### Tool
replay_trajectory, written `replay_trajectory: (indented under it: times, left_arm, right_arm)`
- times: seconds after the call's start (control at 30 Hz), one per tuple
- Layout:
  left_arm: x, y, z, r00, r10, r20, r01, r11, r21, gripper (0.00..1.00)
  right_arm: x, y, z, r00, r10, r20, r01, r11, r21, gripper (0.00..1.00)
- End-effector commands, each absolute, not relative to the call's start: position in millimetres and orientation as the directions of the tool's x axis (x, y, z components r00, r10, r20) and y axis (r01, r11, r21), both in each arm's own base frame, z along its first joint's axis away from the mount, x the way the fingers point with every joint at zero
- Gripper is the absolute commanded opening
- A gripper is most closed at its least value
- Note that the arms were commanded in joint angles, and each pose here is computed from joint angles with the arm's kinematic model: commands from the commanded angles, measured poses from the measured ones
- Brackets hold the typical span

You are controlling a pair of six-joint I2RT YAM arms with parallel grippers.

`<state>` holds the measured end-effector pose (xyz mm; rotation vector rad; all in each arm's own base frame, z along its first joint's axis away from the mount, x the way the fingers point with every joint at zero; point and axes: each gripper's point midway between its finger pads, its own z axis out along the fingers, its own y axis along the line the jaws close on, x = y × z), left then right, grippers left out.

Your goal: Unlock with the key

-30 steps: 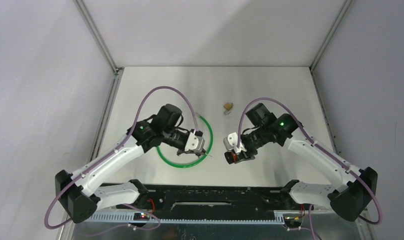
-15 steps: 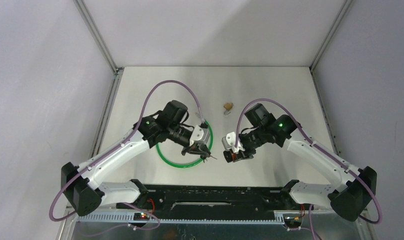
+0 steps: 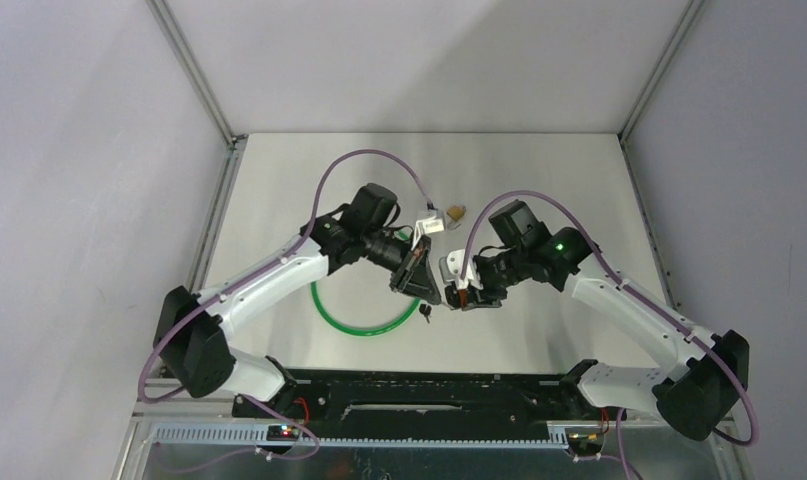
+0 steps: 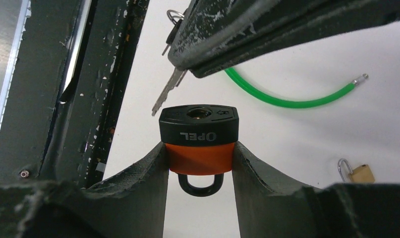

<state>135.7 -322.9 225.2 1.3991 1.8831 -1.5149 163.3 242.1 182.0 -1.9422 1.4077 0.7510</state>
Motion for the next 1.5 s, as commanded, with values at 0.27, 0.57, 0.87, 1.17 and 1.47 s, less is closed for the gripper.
replay_trajectory:
  times: [0.27,0.57,0.87,1.17,1.47]
  left_arm:
    - [172,-326,235,-0.722,0.36,-0.591,0.662,0.109,-0.741,0.0]
    - [177,-317,218,-0.768,0.348,-0.538,0.621,0.198,-0.759,0.0]
    - [190,-317,211,-0.807,0.318,-0.498,0.576,0.238,-0.782,0.0]
    - [196,-324,213,-0.827,0.296,-0.478,0.548,0.229,-0.805,0.0]
    - [196,-324,211,-0.841,0.283,-0.461,0.527,0.238,-0.816,0.0]
  right_arm:
    - [188,245,185,0.231,-0.618,-0.752,-0.973,-0.15,-0.176,0.0]
    - [198,241,187,0.194,-0.63,-0.752,-0.98,-0.094,-0.175,0.0]
    - [201,238,190,0.17,-0.631,-0.757,-0.984,-0.068,-0.165,0.0]
    - [205,240,187,0.145,-0.639,-0.755,-0.988,-0.049,-0.147,0.0]
    - [208,241,188,0.131,-0.641,-0.756,-0.989,-0.03,-0.146,0.0]
